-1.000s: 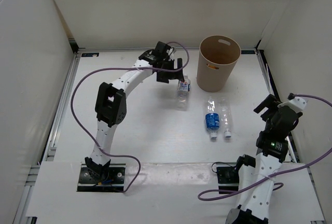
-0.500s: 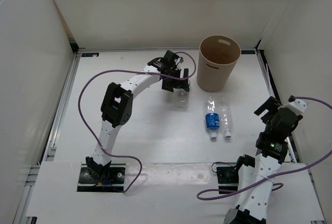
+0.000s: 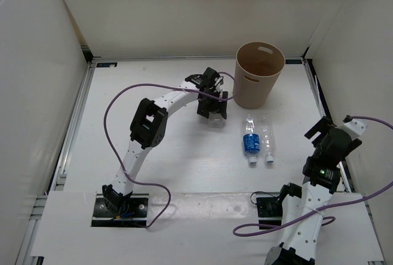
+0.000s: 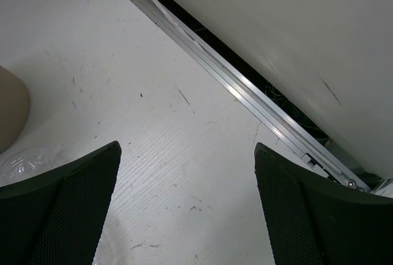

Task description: Put the plastic bottles in the bin

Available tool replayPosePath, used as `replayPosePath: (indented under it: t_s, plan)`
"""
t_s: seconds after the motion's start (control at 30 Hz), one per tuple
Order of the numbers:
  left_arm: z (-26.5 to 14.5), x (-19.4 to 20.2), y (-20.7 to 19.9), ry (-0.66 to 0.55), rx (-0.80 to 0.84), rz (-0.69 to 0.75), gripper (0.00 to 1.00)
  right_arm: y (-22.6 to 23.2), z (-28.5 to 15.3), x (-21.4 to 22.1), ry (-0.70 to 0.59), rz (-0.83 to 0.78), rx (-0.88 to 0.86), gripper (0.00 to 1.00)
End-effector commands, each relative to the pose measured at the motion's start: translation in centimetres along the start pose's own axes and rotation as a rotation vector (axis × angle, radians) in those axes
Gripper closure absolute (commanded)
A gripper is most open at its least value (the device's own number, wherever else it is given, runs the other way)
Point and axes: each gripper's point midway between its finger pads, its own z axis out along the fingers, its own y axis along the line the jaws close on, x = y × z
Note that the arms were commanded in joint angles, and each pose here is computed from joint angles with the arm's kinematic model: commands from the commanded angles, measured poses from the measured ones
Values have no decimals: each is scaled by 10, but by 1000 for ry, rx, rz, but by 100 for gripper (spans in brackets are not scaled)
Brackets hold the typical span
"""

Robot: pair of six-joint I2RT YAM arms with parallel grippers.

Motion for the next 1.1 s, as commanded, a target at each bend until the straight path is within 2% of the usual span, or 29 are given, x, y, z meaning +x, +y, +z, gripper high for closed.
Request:
replayPosePath:
  t_s: [0.0,0.03,0.07,0.17,0.4,0.43,0.5,0.53,0.63,0.7,0.73,0.77,0.83,0.87,1.03,1.07]
  plan:
    - [-16,-1,13,7,-29,-24,16,-6,0,-4,-17,-2,28,10]
    - [-22,-5,13,-6,-26,-26,26,-5,0,-3,-15,-1,24,10]
    - [-30,-11,16,-25,-31,-32,29,-2,1,-1,-11,12,7,10]
    - [-51,-30,29,-100,-75,-50,30,3,1,-1,-10,33,-16,10]
    - [-154,-101,27,-444,-85,-58,32,11,5,0,-17,44,-55,10]
    - [-174,-126,22,-539,-49,-65,32,11,5,-1,-19,44,-56,10]
    - [-204,-151,2,-650,50,-38,33,12,6,-1,-24,46,-60,10]
    - [-233,-173,-13,-756,124,-16,32,12,7,-1,-22,46,-61,10]
    - [-264,-200,-58,-829,413,40,30,13,9,-2,-26,43,-66,10]
    - [-312,-216,-91,-916,538,85,32,13,10,-3,-30,44,-63,10]
    - [-292,-221,-91,-879,564,61,34,13,11,-4,-33,45,-62,10]
    - [-325,-230,-110,-962,629,108,36,12,11,-5,-37,45,-56,10]
    - [-325,-236,-119,-965,700,45,37,10,12,-7,-41,51,-47,10]
    - [-341,-240,-135,-1020,763,63,37,8,13,-5,-37,51,-43,10]
    - [-338,-241,-160,-1066,782,75,37,6,14,-10,-51,51,-38,10]
    - [-325,-241,-166,-1052,775,70,37,6,15,-8,-44,49,-36,10]
